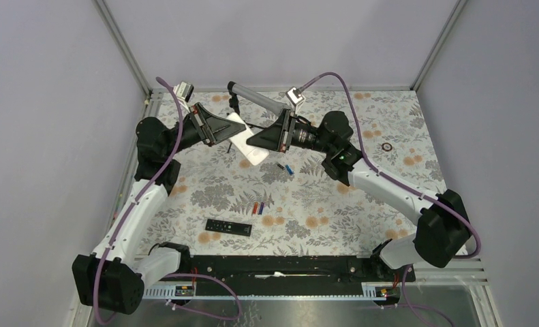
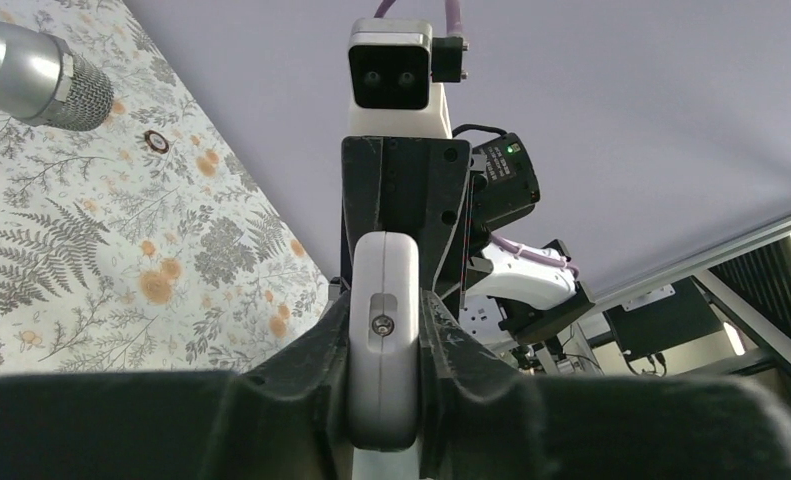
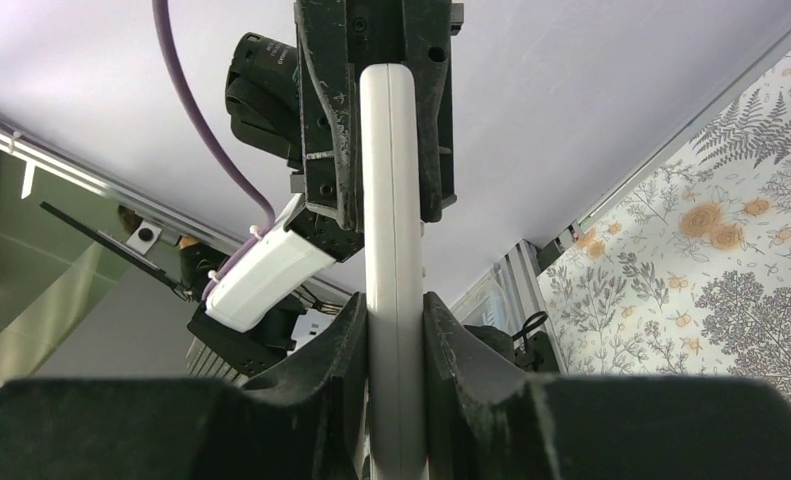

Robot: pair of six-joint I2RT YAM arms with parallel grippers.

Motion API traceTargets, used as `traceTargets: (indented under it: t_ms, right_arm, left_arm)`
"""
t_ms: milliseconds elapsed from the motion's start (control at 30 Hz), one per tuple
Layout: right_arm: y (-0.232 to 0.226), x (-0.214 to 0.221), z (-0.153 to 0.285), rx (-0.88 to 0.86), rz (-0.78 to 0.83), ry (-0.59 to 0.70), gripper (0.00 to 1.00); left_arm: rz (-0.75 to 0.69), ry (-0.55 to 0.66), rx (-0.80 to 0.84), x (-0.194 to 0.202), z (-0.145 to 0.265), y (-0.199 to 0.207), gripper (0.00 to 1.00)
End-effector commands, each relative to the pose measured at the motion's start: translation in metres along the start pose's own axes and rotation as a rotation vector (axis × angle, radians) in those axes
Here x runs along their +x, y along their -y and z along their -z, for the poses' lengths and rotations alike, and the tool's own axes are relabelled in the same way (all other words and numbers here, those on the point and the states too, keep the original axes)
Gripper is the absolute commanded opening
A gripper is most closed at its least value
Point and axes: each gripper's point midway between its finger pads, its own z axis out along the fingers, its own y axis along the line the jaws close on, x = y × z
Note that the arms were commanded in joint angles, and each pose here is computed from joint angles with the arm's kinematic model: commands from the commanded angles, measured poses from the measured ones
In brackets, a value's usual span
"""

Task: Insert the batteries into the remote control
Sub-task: Remove the battery cover from the remote control.

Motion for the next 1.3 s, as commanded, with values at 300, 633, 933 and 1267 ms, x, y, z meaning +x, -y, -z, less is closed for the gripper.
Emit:
traceTargets:
  t_ms: [300,633,933,1267]
  right_arm:
    - [0.008,-0.002,0.006,-0.003,-0.031,0.092,0.79]
    - [0.019,-0.005,0.011,0.001,-0.106,0.171,0.66]
    - [0.028,-0.009,0.009,0.015,-0.137,0.193,0.67]
    - [0.052,-0.003,0.021,0.061,-0.162,0.177,0.28]
  left_arm:
    - [-0.121,0.124,0.014,-0.026,-0.001,0.019,0.0]
    - [-0.029,0.195,0.01,-0.037,-0.002,0.016,0.0]
    - [0.024,0.198,-0.015,-0.035,-0.001,0.012,0.0]
    - [0.13,0.24,-0.024,-0.057,0.004,0.02,0.0]
